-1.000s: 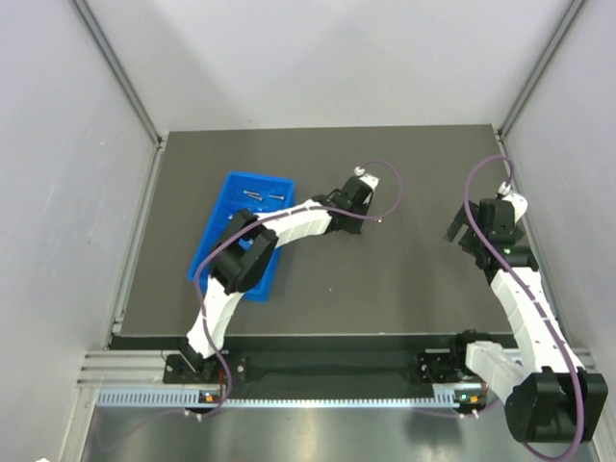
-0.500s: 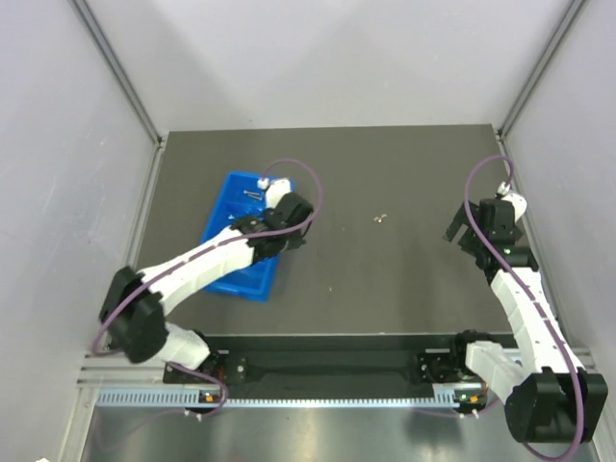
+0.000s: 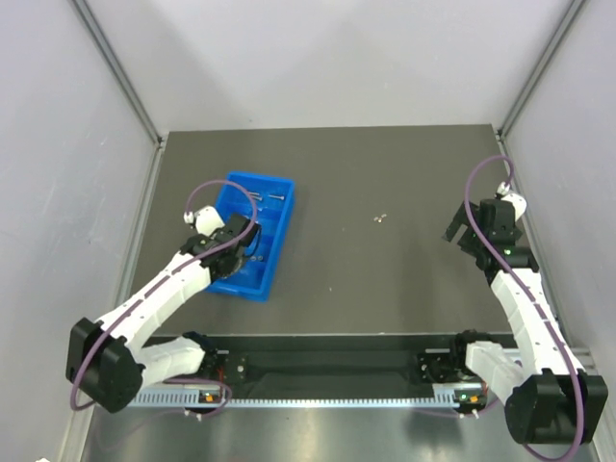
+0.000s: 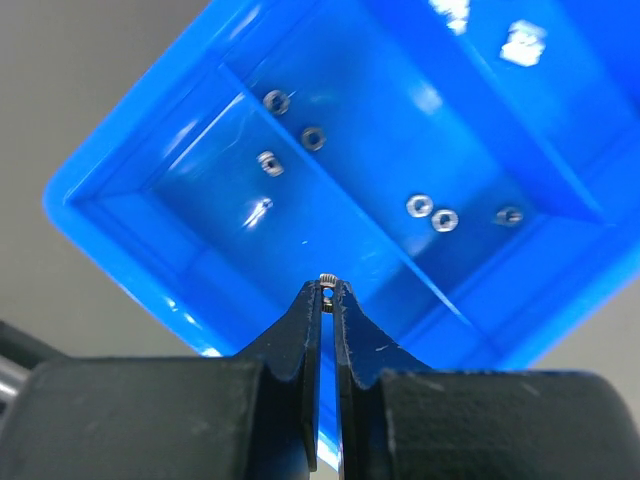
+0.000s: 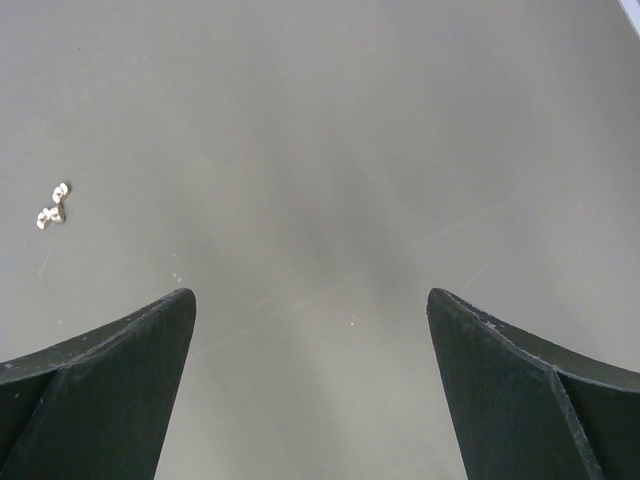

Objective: Sort the screws and nuts into containers

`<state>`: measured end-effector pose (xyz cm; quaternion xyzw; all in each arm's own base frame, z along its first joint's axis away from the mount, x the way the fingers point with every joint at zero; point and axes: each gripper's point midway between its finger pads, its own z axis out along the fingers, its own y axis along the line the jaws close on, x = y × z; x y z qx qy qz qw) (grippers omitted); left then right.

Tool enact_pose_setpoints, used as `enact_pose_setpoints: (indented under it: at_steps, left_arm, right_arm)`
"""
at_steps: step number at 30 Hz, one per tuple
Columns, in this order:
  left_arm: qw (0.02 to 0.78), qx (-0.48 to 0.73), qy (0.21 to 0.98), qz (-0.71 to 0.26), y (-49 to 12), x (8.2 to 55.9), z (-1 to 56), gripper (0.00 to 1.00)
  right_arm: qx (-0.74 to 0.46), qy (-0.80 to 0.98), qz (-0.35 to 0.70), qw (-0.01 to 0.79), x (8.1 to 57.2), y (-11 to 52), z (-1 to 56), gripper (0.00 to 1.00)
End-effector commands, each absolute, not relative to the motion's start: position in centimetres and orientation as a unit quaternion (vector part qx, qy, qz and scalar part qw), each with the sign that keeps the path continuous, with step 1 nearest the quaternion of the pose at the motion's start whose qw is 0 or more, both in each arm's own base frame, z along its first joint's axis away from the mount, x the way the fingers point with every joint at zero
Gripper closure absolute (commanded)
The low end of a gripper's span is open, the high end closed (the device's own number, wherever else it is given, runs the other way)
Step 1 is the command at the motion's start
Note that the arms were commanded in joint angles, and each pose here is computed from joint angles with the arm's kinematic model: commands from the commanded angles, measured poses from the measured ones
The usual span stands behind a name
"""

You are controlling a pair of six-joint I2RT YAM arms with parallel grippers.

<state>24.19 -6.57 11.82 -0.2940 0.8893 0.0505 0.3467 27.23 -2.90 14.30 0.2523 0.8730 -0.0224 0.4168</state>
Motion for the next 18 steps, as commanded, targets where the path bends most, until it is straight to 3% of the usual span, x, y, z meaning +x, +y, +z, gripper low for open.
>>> enact_pose_setpoints:
  at_steps: [1, 5, 6, 7, 10, 12, 18]
  left_arm:
    - [0.341, -0.315, 0.883, 0.07, -5.8, 24.0, 11.0, 1.0]
    - [0.336, -0.324, 0.881, 0.083, -5.6, 23.9, 11.3, 0.95]
    - [0.338, -0.323, 0.88, 0.083, -5.6, 24.0, 11.6, 0.87]
    - [0.341, -0.321, 0.881, 0.072, -5.9, 24.2, 12.0, 0.7]
    - [0.36, -0.305, 0.881, 0.03, -7.2, 25.3, 14.2, 0.52]
    - [0.382, -0.267, 0.885, -0.008, -8.9, 26.7, 16.3, 0.5]
    - [0.446, -0.076, 0.877, -0.164, -21.7, 31.7, 21.4, 0.48]
  right_arm:
    - [0.258, 0.864, -0.021, 0.432, 27.7, -3.2, 14.9, 0.0]
    - [0.257, 0.864, -0.023, 0.433, 27.7, -3.3, 15.0, 0.0]
    - [0.257, 0.864, -0.023, 0.432, 27.7, -3.3, 14.9, 0.0]
    - [0.256, 0.864, -0.023, 0.433, 27.8, -3.3, 15.0, 0.0]
    - [0.253, 0.864, -0.015, 0.434, 28.1, -3.0, 14.9, 0.0]
    - [0.251, 0.865, -0.012, 0.434, 28.3, -2.9, 14.8, 0.0]
    - [0.249, 0.864, -0.013, 0.436, 28.6, -2.9, 15.1, 0.0]
